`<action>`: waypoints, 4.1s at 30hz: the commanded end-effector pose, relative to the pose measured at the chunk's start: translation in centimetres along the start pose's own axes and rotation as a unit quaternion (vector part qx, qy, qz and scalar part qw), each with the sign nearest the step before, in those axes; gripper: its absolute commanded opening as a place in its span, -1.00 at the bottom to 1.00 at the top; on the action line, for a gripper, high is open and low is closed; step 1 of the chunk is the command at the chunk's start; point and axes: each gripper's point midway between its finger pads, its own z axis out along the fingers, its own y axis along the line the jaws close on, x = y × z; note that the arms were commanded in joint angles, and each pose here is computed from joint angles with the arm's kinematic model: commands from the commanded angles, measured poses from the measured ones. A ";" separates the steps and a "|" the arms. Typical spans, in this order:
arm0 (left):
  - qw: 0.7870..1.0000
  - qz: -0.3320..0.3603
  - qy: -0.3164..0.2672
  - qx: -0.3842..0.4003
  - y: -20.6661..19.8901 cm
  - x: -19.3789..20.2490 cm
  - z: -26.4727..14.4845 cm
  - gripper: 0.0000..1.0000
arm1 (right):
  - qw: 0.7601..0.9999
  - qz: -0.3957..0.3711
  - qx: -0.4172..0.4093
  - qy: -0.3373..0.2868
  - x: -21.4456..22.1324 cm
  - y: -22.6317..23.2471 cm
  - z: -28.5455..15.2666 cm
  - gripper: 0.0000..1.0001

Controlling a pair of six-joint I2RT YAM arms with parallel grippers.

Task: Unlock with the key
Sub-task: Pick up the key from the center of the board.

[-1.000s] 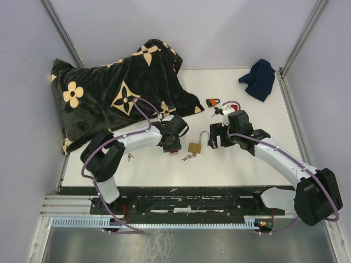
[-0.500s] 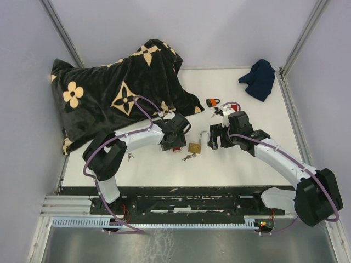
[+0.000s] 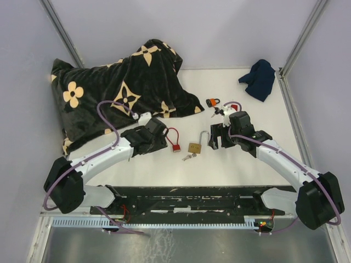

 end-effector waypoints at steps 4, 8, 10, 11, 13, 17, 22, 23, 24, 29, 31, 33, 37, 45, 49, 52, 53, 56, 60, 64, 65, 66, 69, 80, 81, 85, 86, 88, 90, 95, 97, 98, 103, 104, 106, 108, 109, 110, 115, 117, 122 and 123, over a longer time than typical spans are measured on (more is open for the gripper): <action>0.995 -0.051 -0.016 -0.082 8.7 -0.7 0.9 0.39 | 1.000 -0.004 -0.006 -0.012 -1.0 0.5 -0.7 0.79; 0.992 -0.075 -0.013 -0.102 11.7 -0.7 1.7 0.36 | 1.000 -0.003 -0.008 -0.009 -1.1 0.6 -0.7 0.79; 0.989 -0.085 -0.013 -0.117 13.0 -0.9 2.1 0.34 | 1.000 -0.003 -0.010 -0.010 -1.2 0.7 -0.7 0.79; 0.989 -0.088 -0.013 -0.121 13.5 -0.9 2.4 0.33 | 1.000 -0.003 -0.009 -0.009 -1.2 0.7 -0.7 0.79; 0.987 -0.090 -0.012 -0.130 14.2 -1.2 3.0 0.29 | 1.000 -0.003 -0.009 -0.008 -1.2 0.7 -0.7 0.79; 0.984 -0.096 -0.003 -0.153 15.5 -1.4 4.0 0.20 | 1.000 -0.003 -0.009 -0.004 -1.0 0.7 -0.6 0.79; 0.981 -0.091 0.004 -0.174 16.6 -1.3 5.0 0.06 | 1.000 -0.004 -0.008 -0.003 -0.9 0.6 -0.6 0.79; 0.981 -0.090 0.011 -0.172 16.5 -1.1 5.1 0.02 | 1.000 -0.004 -0.008 -0.003 -0.8 0.6 -0.6 0.79; 0.981 -0.088 0.020 -0.170 16.3 -0.8 5.2 -0.04 | 1.000 -0.004 -0.009 -0.003 -0.9 0.6 -0.6 0.79; 0.987 -0.090 0.056 -0.123 14.8 1.2 5.5 -0.41 | 1.000 -0.004 -0.010 -0.007 -1.1 0.7 -0.7 0.79; 0.989 -0.084 0.063 -0.102 14.0 1.9 5.7 -0.53 | 1.000 -0.003 -0.011 -0.006 -1.1 0.8 -0.6 0.79; 0.992 -0.070 0.074 -0.080 12.8 2.4 5.8 -0.63 | 1.000 -0.002 -0.013 -0.006 -1.1 0.8 -0.5 0.79; 0.995 -0.026 0.087 -0.048 9.6 2.8 6.2 -0.75 | 1.000 -0.001 -0.015 -0.005 -1.1 0.9 -0.5 0.79; 0.993 0.055 0.105 0.009 3.2 3.6 6.2 -0.94 | 1.000 -0.003 -0.012 -0.007 -1.2 0.9 -0.9 0.79; 0.993 0.066 0.095 0.036 1.7 2.7 4.9 -0.94 | 1.000 -0.004 -0.012 -0.007 -1.2 0.9 -1.1 0.79; 0.993 0.068 0.088 0.050 1.4 2.3 3.9 -0.94 | 1.000 -0.003 -0.017 -0.008 -1.3 1.0 -1.0 0.79; 0.993 0.069 0.086 0.049 1.5 2.2 3.7 -0.94 | 1.000 -0.001 -0.019 -0.007 -1.4 1.1 -1.0 0.79; 0.993 0.067 0.085 0.051 1.5 2.0 3.1 -0.94 | 1.000 0.000 -0.025 -0.008 -1.5 1.4 -1.0 0.79; 0.994 0.066 0.078 0.049 1.7 1.8 2.9 -0.79 | 0.999 0.000 -0.036 -0.006 -1.5 1.8 -0.9 0.79; 0.993 0.078 0.085 0.026 2.2 1.9 3.5 -0.50 | 0.999 0.001 -0.041 -0.005 -1.5 2.0 -0.9 0.79; 0.993 0.082 0.087 0.024 2.2 2.0 3.7 -0.41 | 0.999 0.002 -0.041 -0.005 -1.4 1.9 -0.9 0.79; 0.992 0.087 0.086 0.020 2.3 1.9 4.0 -0.35 | 0.999 0.001 -0.042 -0.005 -1.4 2.0 -0.9 0.79; 0.990 0.111 0.085 -0.003 2.9 1.5 4.5 -0.30 | 0.999 0.000 -0.041 -0.003 -1.2 1.9 -0.9 0.79; 0.970 0.203 0.131 -0.029 3.0 1.7 6.6 -0.33 | 0.999 -0.004 -0.041 0.001 -0.8 1.8 -0.8 0.79; 0.968 0.207 0.136 -0.029 2.9 1.8 6.8 -0.35 | 0.999 -0.005 -0.041 0.001 -0.8 1.8 -0.8 0.79; 0.964 0.212 0.158 -0.028 2.9 2.6 7.2 -0.41 | 0.999 -0.006 -0.039 0.002 -0.7 1.7 -0.9 0.79; 0.963 0.213 0.162 -0.025 2.8 2.8 7.2 -0.43 | 0.999 -0.007 -0.039 0.001 -0.7 1.7 -0.9 0.79; 0.962 0.214 0.168 -0.021 2.8 3.0 7.2 -0.50 | 0.999 -0.007 -0.039 0.001 -0.7 1.7 -0.9 0.79; 0.962 0.213 0.172 -0.018 2.8 3.3 7.2 -0.60 | 0.999 -0.007 -0.039 0.002 -0.7 1.7 -0.9 0.79; 0.963 0.207 0.175 -0.008 2.8 3.7 6.9 -0.93 | 0.999 -0.004 -0.044 0.000 -0.9 1.9 -0.9 0.79; 0.964 0.199 0.175 0.003 2.5 3.9 6.6 -0.94 | 0.999 -0.004 -0.049 -0.002 -1.0 2.1 -1.0 0.79; 0.966 0.193 0.173 0.012 2.3 3.9 6.4 -0.94 | 0.999 -0.005 -0.053 -0.003 -1.1 2.3 -1.1 0.78; 0.974 0.149 0.151 0.073 0.3 3.7 4.8 -0.94 | 0.996 -0.005 -0.086 -0.023 -1.9 3.7 -1.5 0.77; 0.976 0.138 0.146 0.086 -0.1 3.6 4.5 -0.94 | 0.995 -0.003 -0.094 -0.027 -2.1 4.2 -1.5 0.76; 0.978 0.114 0.133 0.114 -1.0 3.2 3.7 -0.94 | 0.993 0.001 -0.111 -0.035 -2.5 5.0 -1.5 0.75; 0.978 0.094 0.128 0.138 -1.7 3.1 3.1 -0.94 | 0.991 0.001 -0.126 -0.042 -2.8 6.0 -1.4 0.75; 0.978 0.084 0.124 0.148 -2.0 3.0 2.9 -0.94 | 0.990 0.000 -0.132 -0.045 -2.9 6.4 -1.3 0.75; 0.977 0.074 0.122 0.159 -2.3 2.9 2.6 -0.94 | 0.989 -0.001 -0.139 -0.047 -3.0 6.8 -1.3 0.75; 0.973 0.027 0.102 0.204 -3.5 2.1 1.2 -0.94 | 0.985 -0.017 -0.165 -0.055 -3.2 9.1 -1.1 0.74; 0.971 0.008 0.098 0.217 -3.8 1.9 0.7 -0.94 | 0.982 -0.025 -0.179 -0.063 -3.4 10.1 -1.0 0.74; 0.966 -0.049 0.087 0.238 -4.3 1.6 -0.2 -0.94 | 0.972 -0.032 -0.220 -0.077 -3.9 13.0 -0.9 0.71; 0.964 -0.060 0.085 0.244 -4.4 1.6 -0.4 -0.94 | 0.970 -0.028 -0.230 -0.079 -4.0 13.6 -0.8 0.70</action>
